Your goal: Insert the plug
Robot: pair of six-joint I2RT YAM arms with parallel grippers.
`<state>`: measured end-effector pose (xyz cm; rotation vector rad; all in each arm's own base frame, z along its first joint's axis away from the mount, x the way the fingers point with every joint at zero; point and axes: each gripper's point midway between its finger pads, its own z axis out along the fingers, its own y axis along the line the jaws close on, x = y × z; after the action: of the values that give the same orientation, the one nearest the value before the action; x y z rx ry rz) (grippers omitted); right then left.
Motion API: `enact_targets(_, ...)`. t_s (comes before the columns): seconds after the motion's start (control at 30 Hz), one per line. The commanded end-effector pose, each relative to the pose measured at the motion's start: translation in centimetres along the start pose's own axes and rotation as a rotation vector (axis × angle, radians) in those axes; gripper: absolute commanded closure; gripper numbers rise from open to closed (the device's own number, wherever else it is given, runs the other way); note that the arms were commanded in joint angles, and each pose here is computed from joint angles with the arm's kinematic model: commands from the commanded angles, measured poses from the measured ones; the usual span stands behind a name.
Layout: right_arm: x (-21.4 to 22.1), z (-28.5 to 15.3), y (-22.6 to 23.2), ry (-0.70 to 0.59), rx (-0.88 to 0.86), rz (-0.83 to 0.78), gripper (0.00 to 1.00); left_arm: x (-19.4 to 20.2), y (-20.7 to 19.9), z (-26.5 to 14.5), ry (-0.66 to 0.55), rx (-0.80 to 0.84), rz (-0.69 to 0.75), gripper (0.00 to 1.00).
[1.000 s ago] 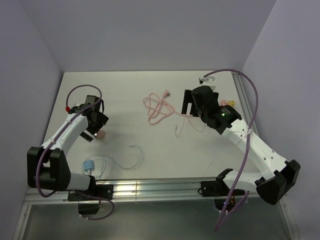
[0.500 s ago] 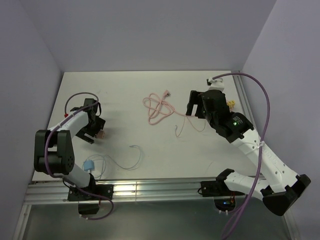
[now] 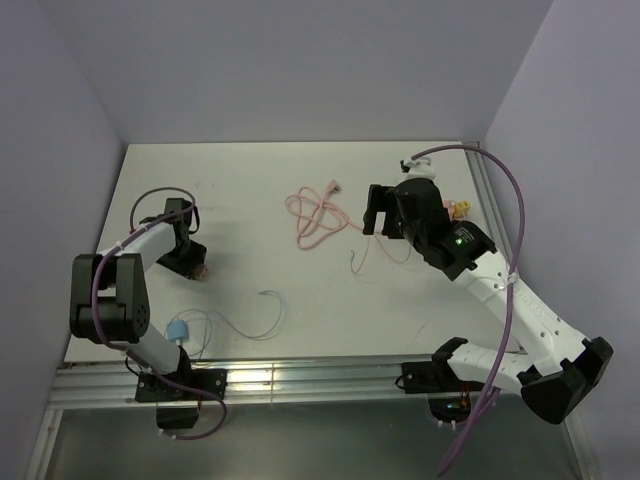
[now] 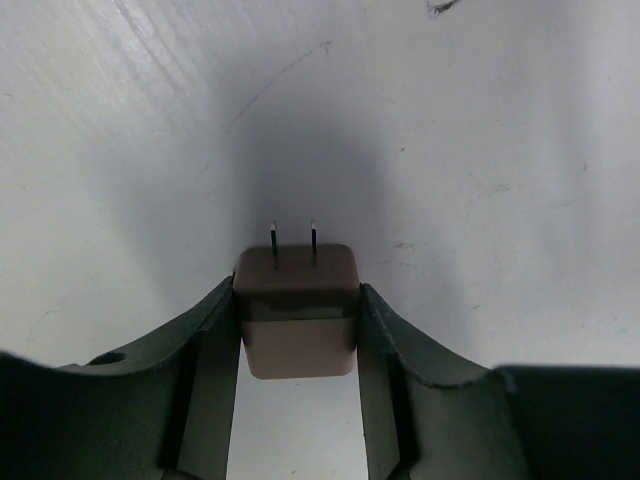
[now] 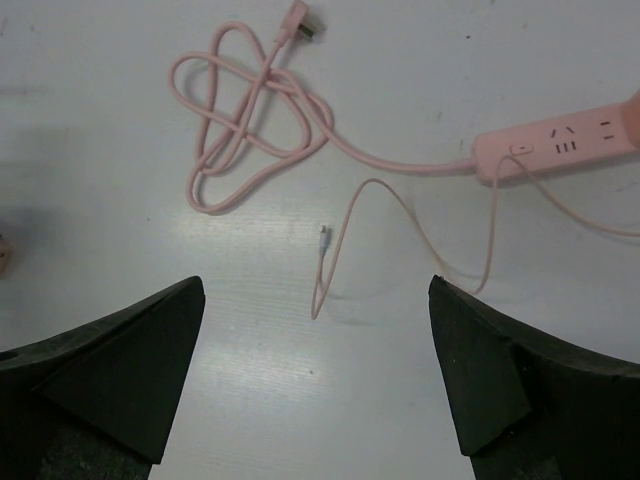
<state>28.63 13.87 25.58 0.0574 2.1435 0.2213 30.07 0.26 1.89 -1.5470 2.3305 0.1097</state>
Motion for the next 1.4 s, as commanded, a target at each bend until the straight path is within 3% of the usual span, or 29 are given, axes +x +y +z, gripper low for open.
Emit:
enact_targets(0.0, -0.2, -0.4, 2.0, -0.015, -0.123, -0.013, 0.0, 0.2, -1.3, -0.8, 0.027, 0.084, 0.028, 1.0)
enact_targets(0.13, -0.5, -1.5, 3.3, -0.015, -0.211, -0.031, 0.02, -0.5, -3.8, -6.0, 0.014, 0.32, 0.078, 1.0)
enact_targets(0.33, 0.1, -3.1, 8.5, 0.083, -0.483, 0.014, 0.08, 3.3, -7.0, -17.0, 0.121, 0.798, 0.203, 1.0)
enact_targets(0.4, 1.2, -4.0, 10.9, 0.148, -0.616, 0.058, 0.13, 5.3, -7.3, -19.6, 0.193, 0.883, 0.223, 1.0)
enact_targets(0.47, 0.5, -4.6, 12.7, 0.118, -0.704, 0.081, 0.15, 7.5, -7.4, -22.4, 0.29, 0.962, 0.203, 1.0)
enact_targets(0.53, 0.1, -5.5, 14.4, 0.068, -0.746, 0.078, 0.15, 9.8, -7.0, -24.3, 0.427, 0.997, 0.152, 1.0)
enact_targets(0.63, 0.5, -6.9, 16.6, 0.013, -0.772, 0.053, 0.15, 11.0, -6.8, -26.6, 0.505, 1.041, 0.103, 1.0)
enact_targets(0.87, 2.0, -7.9, 19.5, 0.01, -0.826, 0.049, 0.18, 11.0, -6.4, -29.1, 0.553, 1.066, 0.044, 1.0)
enact_targets(1.0, 2.6, -6.2, 20.8, 0.004, -0.732, 0.032, 0.2, 11.8, -6.1, -29.0, 0.622, 1.025, 0.018, 1.0)
enact_targets(1.37, 2.5, -4.0, 24.1, -0.033, -0.62, 0.02, 0.3, 11.6, -5.9, -29.8, 0.618, 1.02, -0.054, 1.0)
